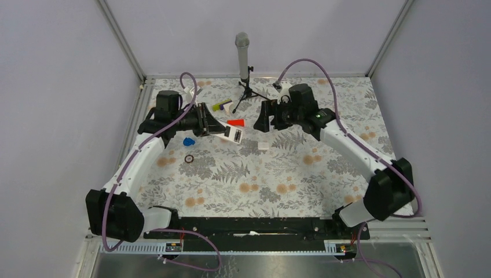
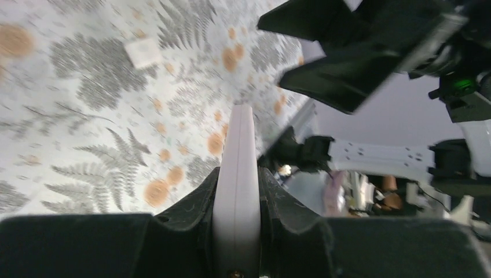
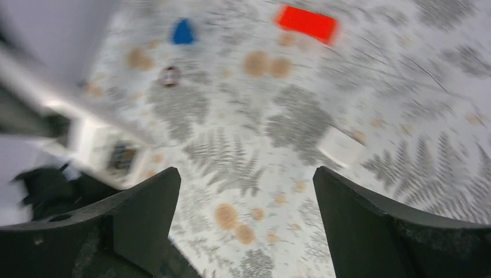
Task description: Load the batteries into the remote control
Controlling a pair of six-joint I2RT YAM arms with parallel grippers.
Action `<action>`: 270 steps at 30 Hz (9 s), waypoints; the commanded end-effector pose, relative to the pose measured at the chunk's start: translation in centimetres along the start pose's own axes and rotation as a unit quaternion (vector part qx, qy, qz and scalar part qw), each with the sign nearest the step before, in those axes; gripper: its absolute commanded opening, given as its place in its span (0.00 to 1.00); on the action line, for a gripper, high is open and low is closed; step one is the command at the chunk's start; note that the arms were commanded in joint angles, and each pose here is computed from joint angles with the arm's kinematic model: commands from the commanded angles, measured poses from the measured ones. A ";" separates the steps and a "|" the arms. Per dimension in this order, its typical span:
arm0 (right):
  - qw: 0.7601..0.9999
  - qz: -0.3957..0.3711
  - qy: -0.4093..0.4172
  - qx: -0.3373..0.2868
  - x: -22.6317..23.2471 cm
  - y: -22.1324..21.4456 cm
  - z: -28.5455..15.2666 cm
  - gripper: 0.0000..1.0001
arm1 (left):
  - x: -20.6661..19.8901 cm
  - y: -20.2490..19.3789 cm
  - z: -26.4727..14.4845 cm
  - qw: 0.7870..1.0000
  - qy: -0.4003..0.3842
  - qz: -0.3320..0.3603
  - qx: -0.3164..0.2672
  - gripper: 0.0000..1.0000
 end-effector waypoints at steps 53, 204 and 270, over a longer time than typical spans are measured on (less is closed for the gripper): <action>0.893 0.008 -0.442 0.087 -12.8 -9.3 11.5 0.69 | 1.7 2.9 -1.8 0.980 0.093 0.095 -0.150 0.00; 0.932 -0.324 -0.087 0.134 2.5 -6.7 0.5 0.42 | -1.1 -1.1 5.4 0.978 -0.160 0.027 0.131 0.00; 0.953 -0.280 -0.082 0.087 3.0 -6.0 3.2 0.63 | -2.5 -0.6 4.1 0.967 -0.219 -0.015 0.131 0.00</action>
Point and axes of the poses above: each gripper's point midway between its finger pads, its own z axis out along the fingers, its own x axis along the line the jaws close on, y = z × x, the point moved 6 cm from there along -z, back along the fingers, and after that the axes turned 14 degrees about z, right-handed, at the moved point
